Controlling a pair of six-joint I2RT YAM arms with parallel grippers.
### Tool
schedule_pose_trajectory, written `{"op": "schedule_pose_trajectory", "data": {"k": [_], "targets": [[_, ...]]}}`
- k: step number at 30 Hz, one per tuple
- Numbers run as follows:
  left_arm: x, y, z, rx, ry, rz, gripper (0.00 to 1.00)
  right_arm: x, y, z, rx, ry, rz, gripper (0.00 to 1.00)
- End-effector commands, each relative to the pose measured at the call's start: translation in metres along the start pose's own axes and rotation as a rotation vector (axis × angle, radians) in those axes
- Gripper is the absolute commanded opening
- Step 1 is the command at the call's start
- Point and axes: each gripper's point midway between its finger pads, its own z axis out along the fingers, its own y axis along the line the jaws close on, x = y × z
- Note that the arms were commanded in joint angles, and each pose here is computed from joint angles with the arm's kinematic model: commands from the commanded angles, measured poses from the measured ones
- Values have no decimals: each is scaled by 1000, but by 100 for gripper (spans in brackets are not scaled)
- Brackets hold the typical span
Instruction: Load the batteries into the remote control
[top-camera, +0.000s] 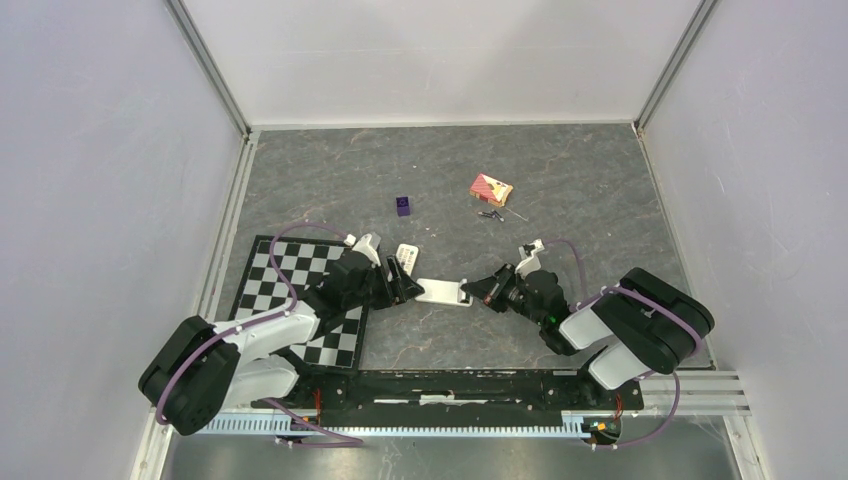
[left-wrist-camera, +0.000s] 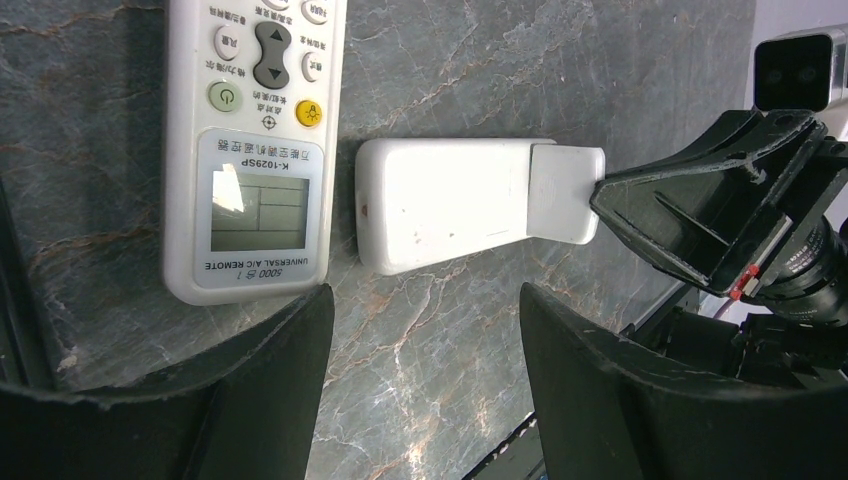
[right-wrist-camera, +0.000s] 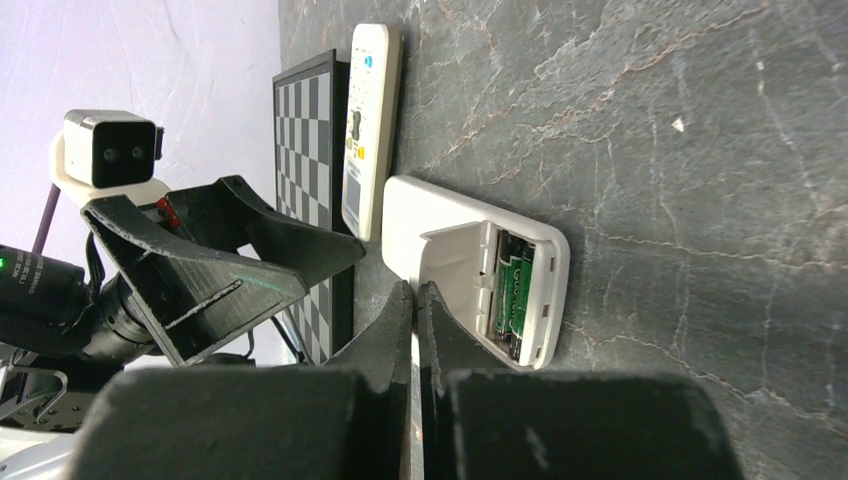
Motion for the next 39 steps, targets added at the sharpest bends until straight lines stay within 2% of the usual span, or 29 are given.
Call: {"op": "schedule_pose_trajectory", "data": {"k": [1, 9, 17, 24, 29, 36, 39], "targets": [[-8, -9, 1, 29, -26, 4, 75, -14, 1, 1, -1, -68, -2, 0], [-9, -10, 3, 31, -21, 6, 74, -4, -8, 1, 22, -23, 31, 0], [-9, -9, 2, 30, -22, 5, 75, -1, -16, -6, 40, -7, 39, 17], [-11, -11, 3, 31, -28, 5, 75, -7, -15, -7, 29, -16, 29, 26], [-13, -10, 3, 22, -32, 6, 75, -6, -15, -8, 28, -5, 29, 37], [-14, -10, 4, 13, -31, 13, 77, -7, -20, -9, 45, 3, 13, 39], [-14, -10, 5, 11, -28, 13, 78, -5, -34, -9, 120, 20, -31, 40]]}}
